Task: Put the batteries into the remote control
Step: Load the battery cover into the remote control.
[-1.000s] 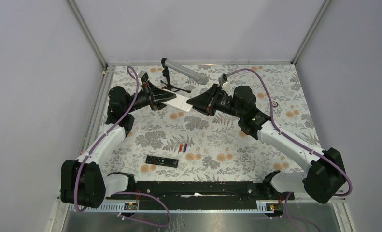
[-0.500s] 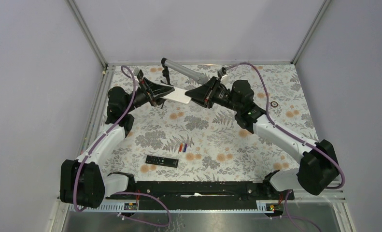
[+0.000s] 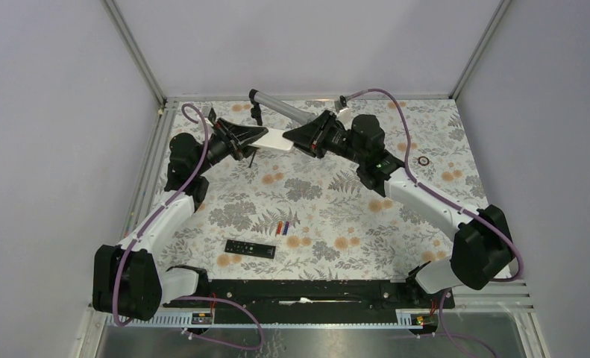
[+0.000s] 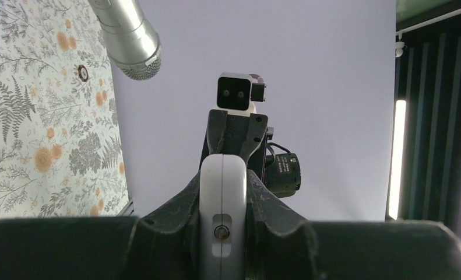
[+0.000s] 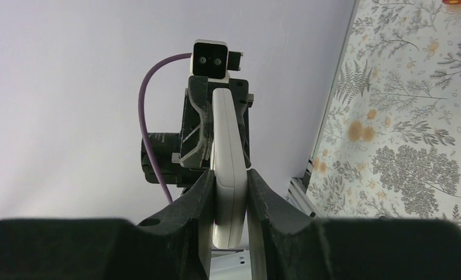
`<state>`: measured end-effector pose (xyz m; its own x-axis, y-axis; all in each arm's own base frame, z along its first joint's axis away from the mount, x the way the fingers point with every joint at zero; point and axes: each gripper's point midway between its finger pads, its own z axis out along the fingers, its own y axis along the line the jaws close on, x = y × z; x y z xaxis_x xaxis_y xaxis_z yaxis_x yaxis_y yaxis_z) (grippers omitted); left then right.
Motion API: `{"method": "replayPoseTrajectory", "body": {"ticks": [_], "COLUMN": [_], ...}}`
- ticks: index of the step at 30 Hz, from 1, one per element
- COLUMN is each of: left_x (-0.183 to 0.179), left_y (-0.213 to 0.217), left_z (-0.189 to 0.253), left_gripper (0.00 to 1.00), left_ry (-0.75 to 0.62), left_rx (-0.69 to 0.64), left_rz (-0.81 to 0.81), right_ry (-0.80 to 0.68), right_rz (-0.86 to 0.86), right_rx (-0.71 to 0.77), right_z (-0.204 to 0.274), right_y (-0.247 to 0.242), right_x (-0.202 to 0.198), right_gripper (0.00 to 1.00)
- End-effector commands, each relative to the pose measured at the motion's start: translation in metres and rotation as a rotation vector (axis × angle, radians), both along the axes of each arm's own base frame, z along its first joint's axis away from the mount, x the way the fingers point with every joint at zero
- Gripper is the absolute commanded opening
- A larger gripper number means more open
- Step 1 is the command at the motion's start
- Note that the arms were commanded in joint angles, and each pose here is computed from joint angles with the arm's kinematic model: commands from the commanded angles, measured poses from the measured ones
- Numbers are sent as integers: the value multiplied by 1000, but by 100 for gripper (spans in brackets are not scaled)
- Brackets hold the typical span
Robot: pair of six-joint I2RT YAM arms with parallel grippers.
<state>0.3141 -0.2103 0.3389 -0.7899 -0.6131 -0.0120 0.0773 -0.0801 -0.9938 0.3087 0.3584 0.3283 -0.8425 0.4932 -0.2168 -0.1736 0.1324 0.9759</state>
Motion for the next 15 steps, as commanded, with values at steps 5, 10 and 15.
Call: {"method": "replayPoseTrajectory", "body": {"ticks": [5, 10, 15], "left_x": [-51, -51, -59], "left_y": [-24, -18, -19], "left_z": [2, -14, -2], "left_gripper": [0, 0, 0], "left_ry": [-146, -202, -312], "left_rx": [153, 246, 253], "left_rz": [-263, -325, -364], "right_ry": [-110, -405, -517], "right_rz": [121, 156, 362], "right_rx": [-128, -133, -157], "right_z": [-11, 23, 16], "right_y": [-4, -35, -34], "right_x": [-30, -50, -83], "right_gripper": [51, 98, 100]}}
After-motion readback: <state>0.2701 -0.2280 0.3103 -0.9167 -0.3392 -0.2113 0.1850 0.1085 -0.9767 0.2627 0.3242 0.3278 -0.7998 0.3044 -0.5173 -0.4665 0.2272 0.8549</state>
